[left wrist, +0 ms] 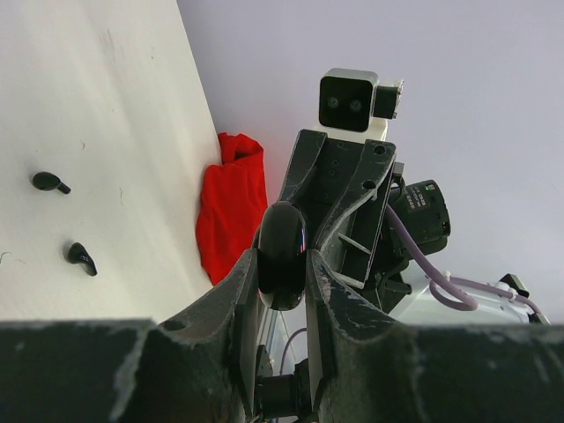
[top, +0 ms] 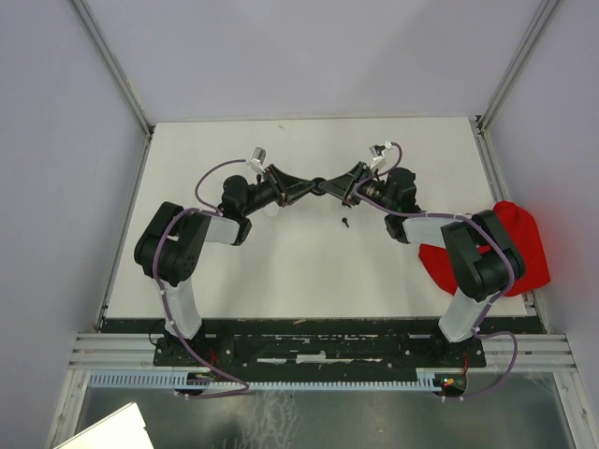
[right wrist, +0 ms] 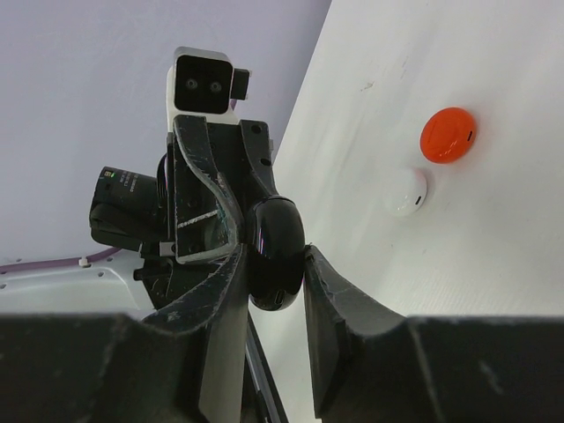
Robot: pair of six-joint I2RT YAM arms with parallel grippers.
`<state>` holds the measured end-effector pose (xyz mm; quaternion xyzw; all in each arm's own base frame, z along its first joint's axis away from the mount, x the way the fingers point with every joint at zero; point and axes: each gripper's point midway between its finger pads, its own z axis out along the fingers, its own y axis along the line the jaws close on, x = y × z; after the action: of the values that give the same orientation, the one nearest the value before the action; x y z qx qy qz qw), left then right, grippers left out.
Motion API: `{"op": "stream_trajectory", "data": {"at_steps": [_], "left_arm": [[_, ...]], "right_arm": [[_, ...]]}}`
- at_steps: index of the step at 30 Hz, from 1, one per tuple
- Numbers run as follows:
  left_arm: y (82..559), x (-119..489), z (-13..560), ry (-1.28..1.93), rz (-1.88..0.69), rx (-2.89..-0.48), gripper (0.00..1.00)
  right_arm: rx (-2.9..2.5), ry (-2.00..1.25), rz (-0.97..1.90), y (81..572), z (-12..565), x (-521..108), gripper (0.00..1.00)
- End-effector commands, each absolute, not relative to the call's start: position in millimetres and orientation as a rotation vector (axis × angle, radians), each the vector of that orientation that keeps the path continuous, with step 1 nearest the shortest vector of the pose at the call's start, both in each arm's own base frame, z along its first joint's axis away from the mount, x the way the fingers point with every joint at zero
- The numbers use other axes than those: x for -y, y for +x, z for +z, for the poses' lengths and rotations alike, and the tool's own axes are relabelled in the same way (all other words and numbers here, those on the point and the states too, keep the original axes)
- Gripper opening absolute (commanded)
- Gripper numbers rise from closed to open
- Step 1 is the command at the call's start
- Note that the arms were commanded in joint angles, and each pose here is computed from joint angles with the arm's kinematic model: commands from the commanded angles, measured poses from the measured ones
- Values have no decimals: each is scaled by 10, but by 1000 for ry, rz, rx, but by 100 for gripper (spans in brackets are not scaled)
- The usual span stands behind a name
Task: Insert the wireless bluetooth earbuds into the charging case
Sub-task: Pick up the charging case at the center of the board.
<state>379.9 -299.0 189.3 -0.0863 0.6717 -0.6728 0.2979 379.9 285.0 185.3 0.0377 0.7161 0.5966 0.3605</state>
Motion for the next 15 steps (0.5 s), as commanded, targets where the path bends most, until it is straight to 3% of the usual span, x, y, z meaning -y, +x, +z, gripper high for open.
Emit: {"op": "stream_trajectory", "data": {"at_steps": [1,4,6,15], "left_arm": [[3827,2956,2016,-217,-1806,-1721,10],[3856,2931,1953,-244,-1794,-1750,32],[3881,2890,1910,-269,-1782,-1766,39],[3988,2610,1737,-388,-1707,-1825,45]], "right_arm": [[-1762,9,1555,3776,2061,-2856,20],[-1746,-2,1548,3784,2102,-2843,15],[-1731,-11,1539,3786,2142,-2827,14],[-1701,-73,1467,3775,2271,-2775,12]]}}
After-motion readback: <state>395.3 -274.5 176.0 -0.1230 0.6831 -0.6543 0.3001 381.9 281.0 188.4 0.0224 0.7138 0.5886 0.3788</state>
